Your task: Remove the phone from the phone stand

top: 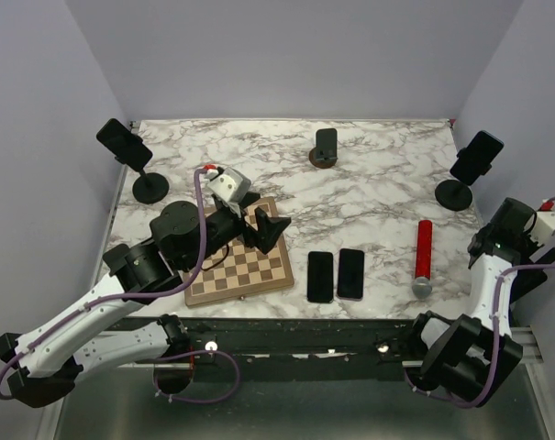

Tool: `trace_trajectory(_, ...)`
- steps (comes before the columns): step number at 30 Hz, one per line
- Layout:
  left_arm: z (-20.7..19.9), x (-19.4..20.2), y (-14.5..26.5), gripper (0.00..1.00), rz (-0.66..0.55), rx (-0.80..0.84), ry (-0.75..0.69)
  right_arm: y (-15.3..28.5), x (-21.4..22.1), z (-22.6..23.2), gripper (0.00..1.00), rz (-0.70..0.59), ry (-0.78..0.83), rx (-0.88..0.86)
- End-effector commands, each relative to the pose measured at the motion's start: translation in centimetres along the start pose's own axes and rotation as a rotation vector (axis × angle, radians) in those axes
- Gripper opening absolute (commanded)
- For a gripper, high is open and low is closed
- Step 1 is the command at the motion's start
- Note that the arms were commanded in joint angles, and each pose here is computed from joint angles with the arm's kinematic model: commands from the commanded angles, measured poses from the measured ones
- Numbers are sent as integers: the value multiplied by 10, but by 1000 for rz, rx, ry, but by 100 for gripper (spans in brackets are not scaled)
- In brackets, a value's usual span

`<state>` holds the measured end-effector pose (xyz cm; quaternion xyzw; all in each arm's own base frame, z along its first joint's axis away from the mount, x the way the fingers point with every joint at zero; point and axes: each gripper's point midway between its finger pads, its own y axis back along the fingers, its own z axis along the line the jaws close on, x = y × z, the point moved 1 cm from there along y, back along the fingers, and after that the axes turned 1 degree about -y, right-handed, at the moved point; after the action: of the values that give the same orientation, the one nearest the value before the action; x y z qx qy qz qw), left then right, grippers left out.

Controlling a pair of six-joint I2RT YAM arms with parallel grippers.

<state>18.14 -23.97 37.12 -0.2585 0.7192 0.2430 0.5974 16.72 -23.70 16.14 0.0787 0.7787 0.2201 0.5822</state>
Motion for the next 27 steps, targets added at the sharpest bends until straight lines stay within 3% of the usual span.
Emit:
trace_trajectory(1,6,1,-4,98,9,-37,-24,0,-11,8,100,-22,-17,-65)
trace_trajectory(15,-2,-7,7,99,-24,-15,-43,1,-37,-12,100,-6,-144,-7)
trace_trajectory(27,-8,-17,20,98,-72,-5,-73,-2,-34,-5,100,19,20,-136)
